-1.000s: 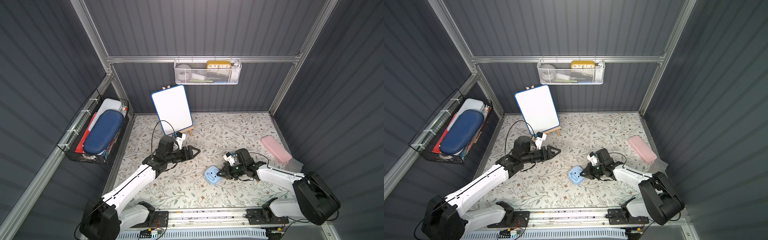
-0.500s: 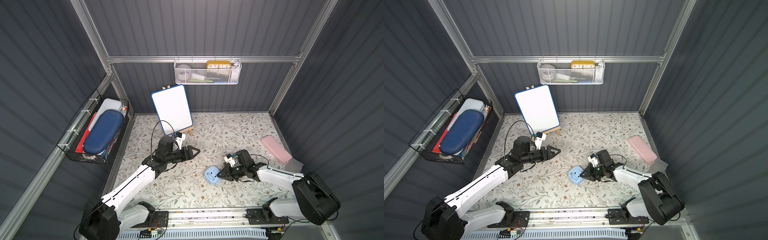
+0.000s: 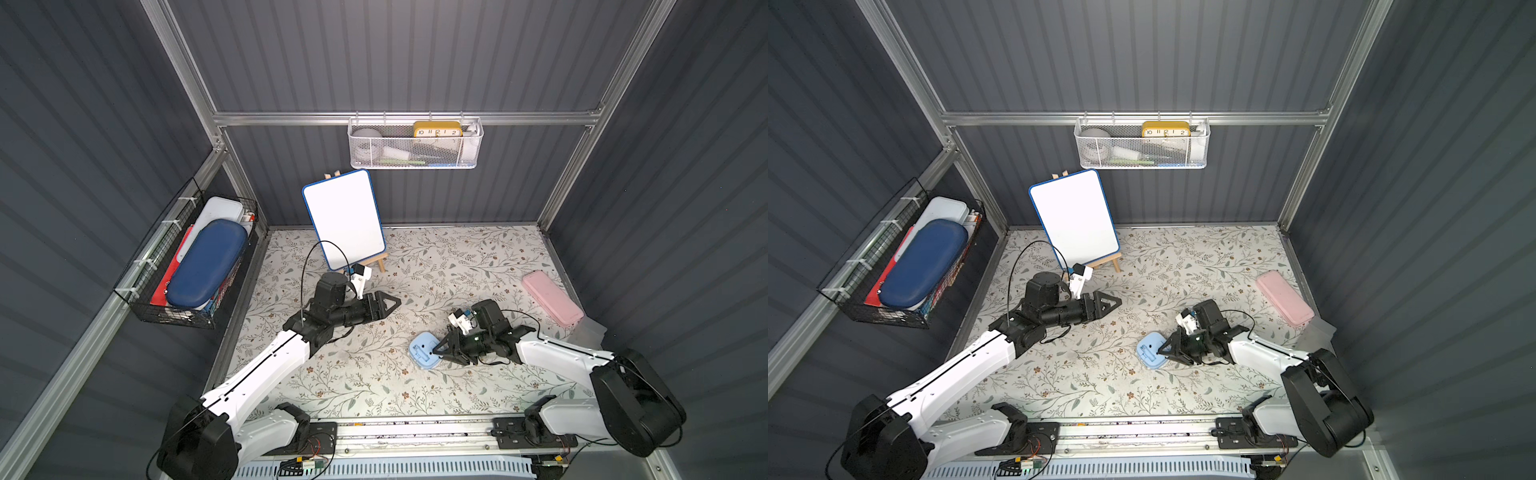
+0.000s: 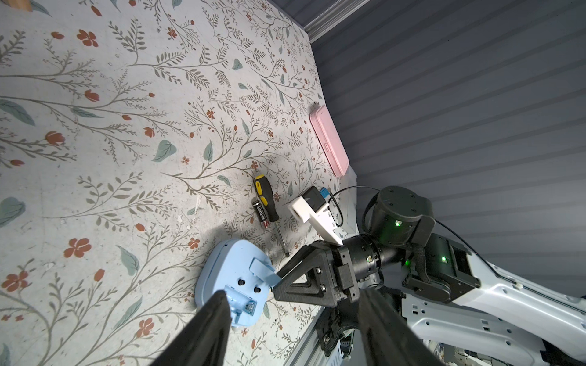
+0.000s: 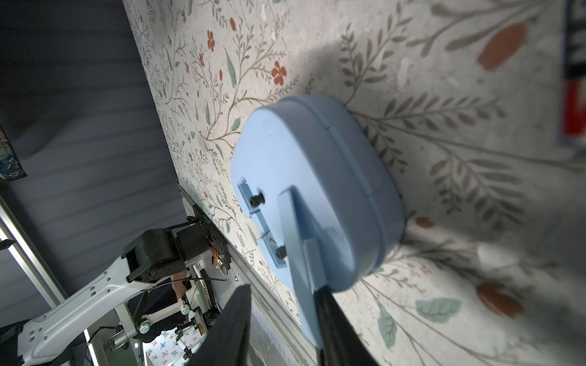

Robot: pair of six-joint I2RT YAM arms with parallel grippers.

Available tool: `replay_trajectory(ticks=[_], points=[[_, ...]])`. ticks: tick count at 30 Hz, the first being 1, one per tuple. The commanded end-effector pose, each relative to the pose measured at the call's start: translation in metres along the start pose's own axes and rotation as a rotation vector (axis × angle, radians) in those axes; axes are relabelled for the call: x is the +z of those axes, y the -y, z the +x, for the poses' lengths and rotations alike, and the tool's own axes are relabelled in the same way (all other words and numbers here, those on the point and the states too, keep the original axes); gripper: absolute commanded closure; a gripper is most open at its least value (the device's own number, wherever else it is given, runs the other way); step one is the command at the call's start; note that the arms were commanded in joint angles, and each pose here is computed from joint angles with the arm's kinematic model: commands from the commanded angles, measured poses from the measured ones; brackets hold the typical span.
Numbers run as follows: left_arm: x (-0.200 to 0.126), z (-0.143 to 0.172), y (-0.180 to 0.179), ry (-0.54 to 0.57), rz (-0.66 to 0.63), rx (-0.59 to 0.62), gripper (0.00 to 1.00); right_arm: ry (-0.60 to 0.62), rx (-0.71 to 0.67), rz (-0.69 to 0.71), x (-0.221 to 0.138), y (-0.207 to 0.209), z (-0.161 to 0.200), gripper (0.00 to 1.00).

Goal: Remove the battery from the alarm
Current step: Place the cover on the alarm, then pick up the cover from the alarm.

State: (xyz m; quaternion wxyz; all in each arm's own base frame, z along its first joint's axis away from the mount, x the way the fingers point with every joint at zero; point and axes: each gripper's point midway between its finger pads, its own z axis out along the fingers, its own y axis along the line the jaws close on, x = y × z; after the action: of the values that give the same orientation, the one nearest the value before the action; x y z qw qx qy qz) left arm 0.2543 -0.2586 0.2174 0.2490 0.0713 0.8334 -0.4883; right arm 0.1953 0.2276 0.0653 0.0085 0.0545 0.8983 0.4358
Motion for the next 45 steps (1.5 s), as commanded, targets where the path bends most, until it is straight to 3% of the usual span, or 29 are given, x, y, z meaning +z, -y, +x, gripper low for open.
replay_trajectory(ticks=[1, 21, 28, 39, 45], points=[[-0.003, 0.003, 0.008, -0.003, 0.042, 0.02, 0.33, 0.004, 0.009, 0.1, -0.004, 0.011, 0.001, 0.58], [-0.003, 0.008, 0.012, -0.027, 0.073, 0.036, 0.33, -0.071, 0.039, 0.2, -0.001, -0.006, -0.015, 0.57], [-0.004, 0.009, 0.013, -0.029, 0.079, 0.045, 0.33, -0.116, 0.083, 0.242, 0.009, 0.009, -0.01, 0.57], [-0.005, 0.014, 0.013, -0.032, 0.09, 0.048, 0.34, -0.078, 0.03, 0.213, 0.002, -0.017, -0.019, 0.57], [-0.005, 0.015, 0.012, -0.034, 0.091, 0.049, 0.33, -0.1, 0.051, 0.215, -0.003, -0.015, -0.008, 0.55]])
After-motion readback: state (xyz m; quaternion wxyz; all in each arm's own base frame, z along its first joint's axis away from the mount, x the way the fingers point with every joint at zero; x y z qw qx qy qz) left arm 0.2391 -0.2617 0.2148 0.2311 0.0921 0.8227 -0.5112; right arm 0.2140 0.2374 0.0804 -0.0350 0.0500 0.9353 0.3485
